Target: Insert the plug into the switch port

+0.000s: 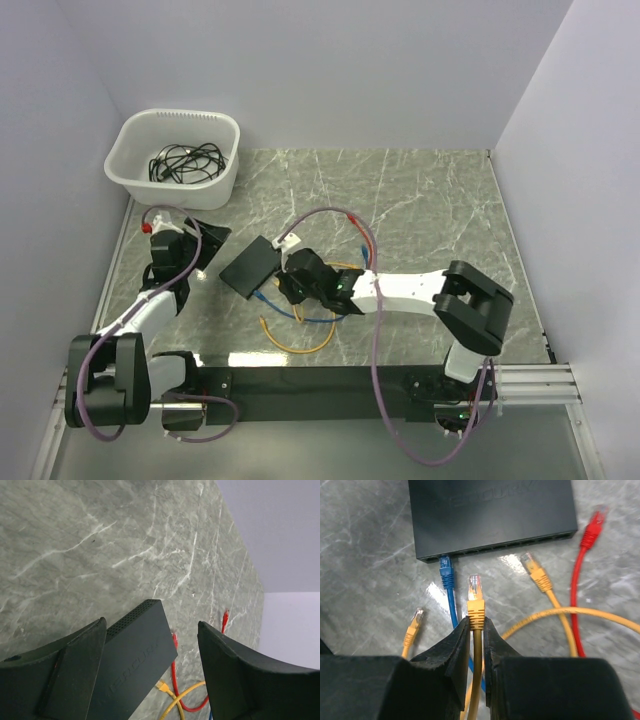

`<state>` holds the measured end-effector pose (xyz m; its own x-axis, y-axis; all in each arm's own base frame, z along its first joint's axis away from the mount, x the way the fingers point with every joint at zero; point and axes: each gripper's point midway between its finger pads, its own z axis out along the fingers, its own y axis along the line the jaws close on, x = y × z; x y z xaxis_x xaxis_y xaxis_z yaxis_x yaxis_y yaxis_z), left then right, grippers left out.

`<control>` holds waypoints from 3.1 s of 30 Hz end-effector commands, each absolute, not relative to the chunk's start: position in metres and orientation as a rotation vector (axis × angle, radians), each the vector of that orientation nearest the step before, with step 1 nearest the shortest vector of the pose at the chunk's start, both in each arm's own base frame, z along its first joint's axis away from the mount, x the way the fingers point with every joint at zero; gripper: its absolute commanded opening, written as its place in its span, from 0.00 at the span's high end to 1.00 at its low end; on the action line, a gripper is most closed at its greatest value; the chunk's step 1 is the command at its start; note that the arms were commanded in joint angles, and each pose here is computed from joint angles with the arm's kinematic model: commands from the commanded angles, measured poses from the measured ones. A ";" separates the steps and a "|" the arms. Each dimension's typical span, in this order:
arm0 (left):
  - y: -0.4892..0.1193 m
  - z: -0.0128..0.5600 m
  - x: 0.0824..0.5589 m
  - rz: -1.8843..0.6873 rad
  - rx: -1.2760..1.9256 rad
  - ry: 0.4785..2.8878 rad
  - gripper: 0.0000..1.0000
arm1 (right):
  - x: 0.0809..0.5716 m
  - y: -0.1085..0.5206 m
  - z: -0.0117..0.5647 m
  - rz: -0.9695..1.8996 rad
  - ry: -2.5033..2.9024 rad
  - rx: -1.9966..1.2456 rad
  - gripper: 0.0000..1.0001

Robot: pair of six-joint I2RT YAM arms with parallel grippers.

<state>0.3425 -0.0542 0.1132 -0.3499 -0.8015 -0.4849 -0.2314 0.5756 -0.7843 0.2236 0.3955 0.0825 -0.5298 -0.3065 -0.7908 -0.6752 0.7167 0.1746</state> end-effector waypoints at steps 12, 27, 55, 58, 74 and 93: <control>-0.062 0.103 0.355 -0.825 -0.720 1.878 0.24 | 0.222 0.419 0.048 0.591 2.126 -0.654 1.00; -0.071 0.083 0.358 -0.873 -0.699 1.939 0.27 | 0.229 0.410 0.028 0.592 2.083 -0.531 1.00; -0.079 0.060 0.353 -0.924 -0.696 1.986 0.30 | 0.237 0.419 0.023 0.563 1.992 -0.486 1.00; -0.080 0.060 0.354 -0.932 -0.689 1.985 0.31 | 0.239 0.419 0.026 0.566 1.979 -0.471 1.00; -0.085 0.056 0.353 -0.954 -0.682 2.000 0.32 | 0.244 0.429 0.033 0.561 1.962 -0.481 1.00; -0.097 0.049 0.355 -0.982 -0.654 2.036 0.33 | 0.250 0.439 0.042 0.420 1.882 -0.542 1.00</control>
